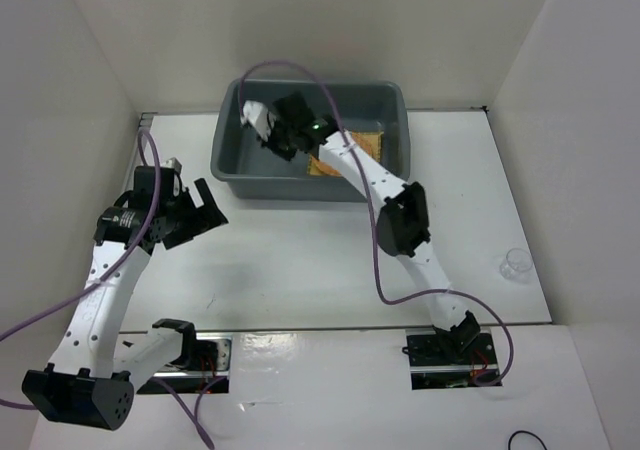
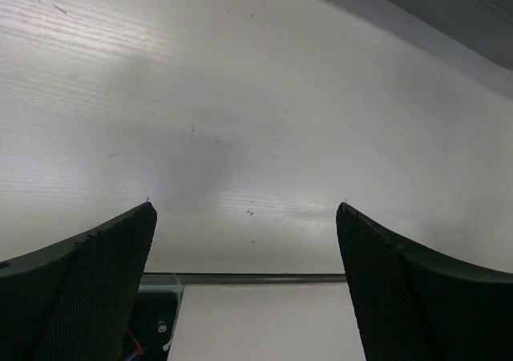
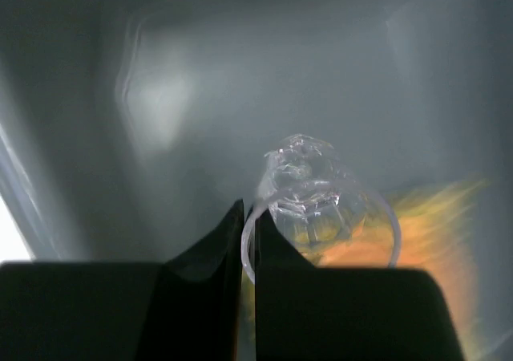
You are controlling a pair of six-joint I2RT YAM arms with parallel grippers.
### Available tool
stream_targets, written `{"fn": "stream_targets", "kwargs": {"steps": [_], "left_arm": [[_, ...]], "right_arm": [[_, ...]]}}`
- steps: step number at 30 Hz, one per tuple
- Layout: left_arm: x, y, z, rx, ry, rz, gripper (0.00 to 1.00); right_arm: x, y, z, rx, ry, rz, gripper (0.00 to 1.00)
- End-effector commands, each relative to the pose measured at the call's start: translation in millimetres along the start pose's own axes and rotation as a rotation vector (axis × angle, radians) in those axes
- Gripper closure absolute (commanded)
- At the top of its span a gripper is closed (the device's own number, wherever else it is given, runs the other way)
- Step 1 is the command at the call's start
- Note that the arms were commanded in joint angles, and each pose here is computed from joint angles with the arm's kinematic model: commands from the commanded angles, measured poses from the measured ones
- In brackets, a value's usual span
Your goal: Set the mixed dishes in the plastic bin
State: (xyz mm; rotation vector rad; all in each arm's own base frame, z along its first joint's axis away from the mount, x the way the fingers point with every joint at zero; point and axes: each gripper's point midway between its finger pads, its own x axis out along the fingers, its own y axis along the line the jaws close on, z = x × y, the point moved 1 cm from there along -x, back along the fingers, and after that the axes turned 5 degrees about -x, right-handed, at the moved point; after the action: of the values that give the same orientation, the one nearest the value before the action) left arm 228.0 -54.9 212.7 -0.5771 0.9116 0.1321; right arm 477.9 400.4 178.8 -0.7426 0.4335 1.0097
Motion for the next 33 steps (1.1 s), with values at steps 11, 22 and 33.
{"fn": "stream_targets", "kwargs": {"steps": [11, 22, 33], "left_arm": [[-17, 23, -26, -0.053, 0.025, 0.048, 0.01], [-12, 24, -26, -0.062, 0.023, 0.048, 0.01], [-8, 22, -30, -0.060, 0.017, 0.008, 0.01]], "right_arm": [[33, 34, -8, -0.086, 0.041, 0.087, 0.97], [0, 15, 27, -0.107, -0.028, 0.001, 0.50], [-239, -127, -5, 0.254, 0.006, -0.421, 0.28]]}}
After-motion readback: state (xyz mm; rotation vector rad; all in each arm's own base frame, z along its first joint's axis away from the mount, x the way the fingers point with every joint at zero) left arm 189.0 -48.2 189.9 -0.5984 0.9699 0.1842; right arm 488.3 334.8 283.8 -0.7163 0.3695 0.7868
